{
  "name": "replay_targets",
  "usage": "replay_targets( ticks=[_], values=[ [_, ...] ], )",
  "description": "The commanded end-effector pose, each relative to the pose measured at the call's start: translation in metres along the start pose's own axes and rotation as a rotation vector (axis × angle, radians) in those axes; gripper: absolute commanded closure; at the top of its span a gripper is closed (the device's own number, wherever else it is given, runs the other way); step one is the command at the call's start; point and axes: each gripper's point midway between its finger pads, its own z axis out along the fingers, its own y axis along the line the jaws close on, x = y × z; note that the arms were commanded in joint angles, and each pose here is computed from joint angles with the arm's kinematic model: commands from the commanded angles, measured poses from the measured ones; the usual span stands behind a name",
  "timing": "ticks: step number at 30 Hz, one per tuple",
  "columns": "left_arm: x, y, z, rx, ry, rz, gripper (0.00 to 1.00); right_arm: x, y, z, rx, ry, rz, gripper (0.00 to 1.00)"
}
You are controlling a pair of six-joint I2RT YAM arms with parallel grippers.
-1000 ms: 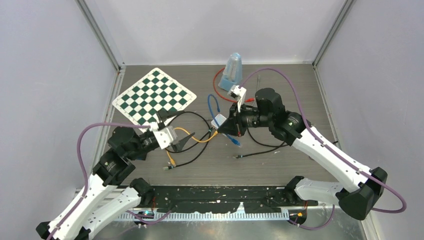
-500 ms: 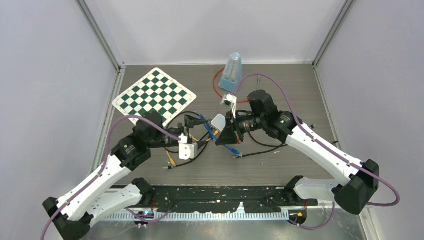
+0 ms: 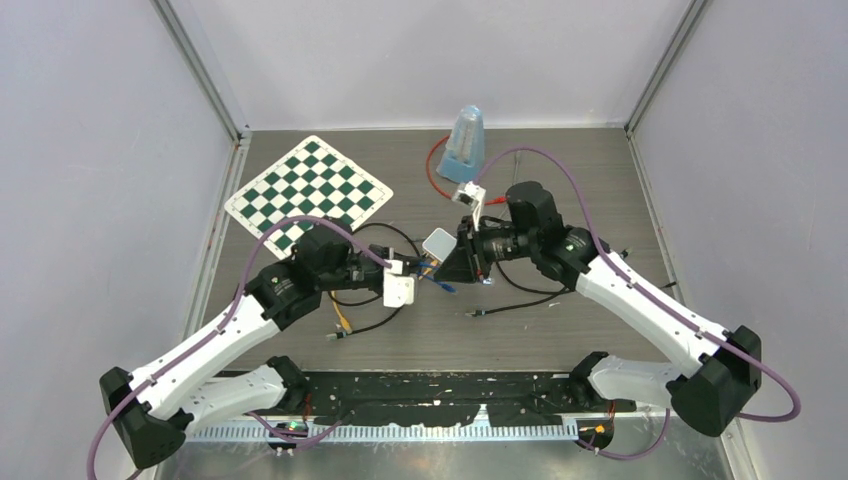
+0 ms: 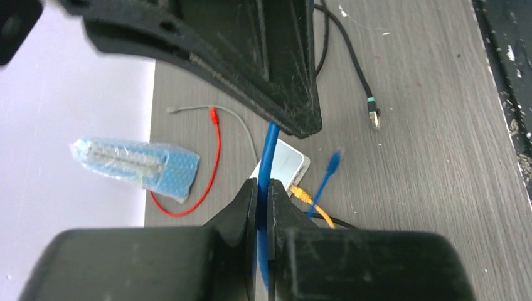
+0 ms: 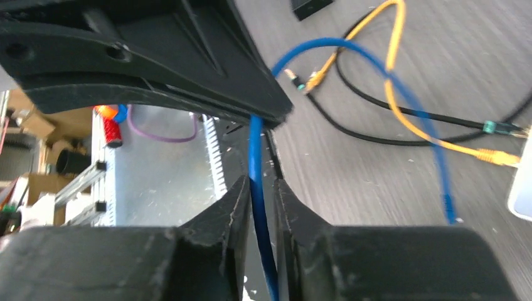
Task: Insert the plug into the switch port
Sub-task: Pick up the connector from the center of the board.
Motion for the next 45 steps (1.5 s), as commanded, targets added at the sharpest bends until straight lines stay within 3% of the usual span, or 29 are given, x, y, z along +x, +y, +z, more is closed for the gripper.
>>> replay_targets(
  ticks=[1,5,7,11,18,28,39,42,45],
  values=[
    [0.003,0.030,-0.004,-0.159,0.040,-0.098,1.00,-0.045,-0.012,-0.028,0.137,-0.278,-0.016,0.69],
    [0.004,0.031,-0.004,-0.214,0.024,-0.257,1.00,-0.059,-0.018,-0.058,0.214,-0.475,-0.020,0.40],
    [0.002,0.029,-0.004,-0.238,0.002,-0.340,1.00,-0.061,-0.018,-0.069,0.245,-0.540,-0.029,0.31],
    [0.000,0.027,-0.004,-0.285,-0.043,-0.515,1.00,-0.070,-0.016,-0.093,0.300,-0.686,-0.015,0.23],
    [0.016,0.029,-0.012,-0.430,-0.046,-0.721,1.00,-0.073,-0.021,-0.110,0.324,-0.850,0.065,0.24],
    [0.014,0.014,-0.011,-0.466,-0.163,-0.955,1.00,-0.066,-0.035,-0.083,0.215,-0.850,0.253,0.33],
    [0.020,-0.001,-0.007,-0.440,-0.188,-0.989,1.00,-0.065,-0.041,-0.060,0.183,-0.856,0.270,0.53],
    [0.017,-0.005,-0.008,-0.414,-0.198,-0.950,1.00,-0.067,-0.041,-0.061,0.192,-0.858,0.254,0.52],
    [0.016,-0.009,-0.009,-0.396,-0.194,-0.906,1.00,-0.062,-0.051,-0.062,0.268,-0.829,0.248,0.41]
  ],
)
